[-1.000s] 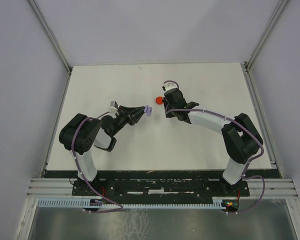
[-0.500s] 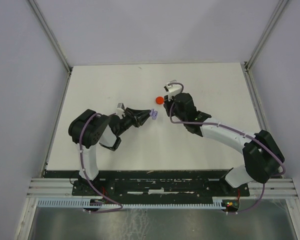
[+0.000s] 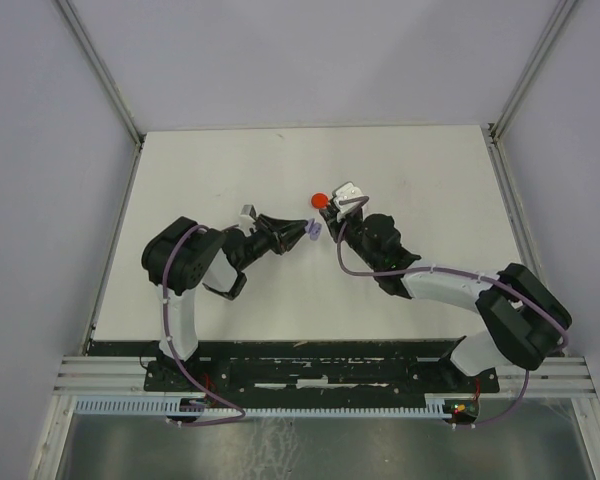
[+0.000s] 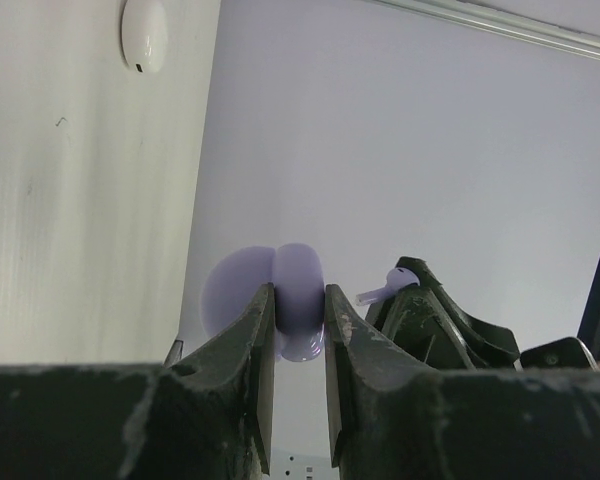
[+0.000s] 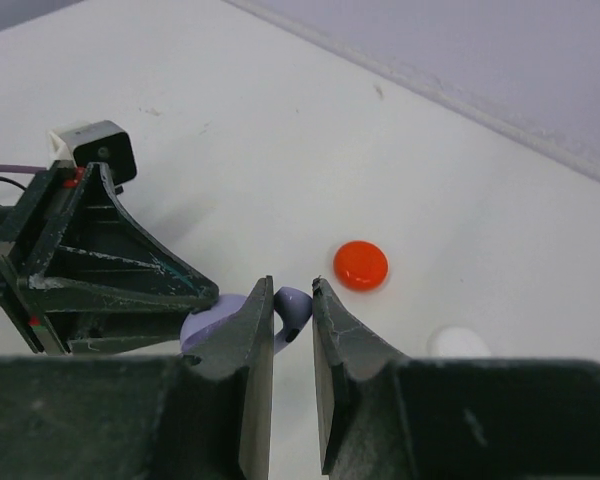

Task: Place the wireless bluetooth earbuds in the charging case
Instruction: Place the earbud in the charging case.

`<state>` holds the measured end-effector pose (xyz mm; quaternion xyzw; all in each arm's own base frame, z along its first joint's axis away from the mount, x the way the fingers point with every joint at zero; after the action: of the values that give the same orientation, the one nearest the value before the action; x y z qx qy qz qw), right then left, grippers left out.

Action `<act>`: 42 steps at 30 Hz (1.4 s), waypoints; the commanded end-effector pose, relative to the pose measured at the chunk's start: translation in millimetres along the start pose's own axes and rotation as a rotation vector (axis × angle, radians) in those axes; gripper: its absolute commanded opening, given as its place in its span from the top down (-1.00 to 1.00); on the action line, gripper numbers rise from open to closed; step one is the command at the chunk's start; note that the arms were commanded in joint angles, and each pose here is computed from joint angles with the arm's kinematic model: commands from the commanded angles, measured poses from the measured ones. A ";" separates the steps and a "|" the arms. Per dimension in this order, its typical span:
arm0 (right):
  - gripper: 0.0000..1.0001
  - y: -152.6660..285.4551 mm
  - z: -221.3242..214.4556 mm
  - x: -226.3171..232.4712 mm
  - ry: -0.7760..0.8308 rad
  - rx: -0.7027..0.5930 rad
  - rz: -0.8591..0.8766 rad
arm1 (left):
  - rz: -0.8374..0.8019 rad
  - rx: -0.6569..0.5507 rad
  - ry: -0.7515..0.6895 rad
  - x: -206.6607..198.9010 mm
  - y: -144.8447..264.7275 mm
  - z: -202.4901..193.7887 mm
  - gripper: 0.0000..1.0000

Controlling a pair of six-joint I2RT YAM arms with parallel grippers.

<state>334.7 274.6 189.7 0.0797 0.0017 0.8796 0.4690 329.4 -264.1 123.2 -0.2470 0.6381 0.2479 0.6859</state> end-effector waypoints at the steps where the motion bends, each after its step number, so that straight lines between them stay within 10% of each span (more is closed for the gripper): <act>1: 0.95 -3.1 39.9 20.2 0.068 -0.206 0.115 | -0.207 0.037 -0.057 -46.8 0.1 -4.8 0.94; 42: 0.97 5.6 -13.1 25.2 0.295 -0.169 0.196 | -0.287 0.124 -0.103 -75.6 0.7 -15.1 0.94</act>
<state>314.4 292.4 172.4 -0.0749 0.0078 0.9231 0.3772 323.3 -275.3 136.6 -0.2253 0.6428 0.1983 0.7048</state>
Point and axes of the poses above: each gripper's point midway between its finger pads, its own y axis back along the fingers, its own x axis along the line the jaws close on, z = x × y, the point moved 2 cm from there along y, back along the fingers, and after that the axes turned 14 degrees about -y, right-handed, at the moved point
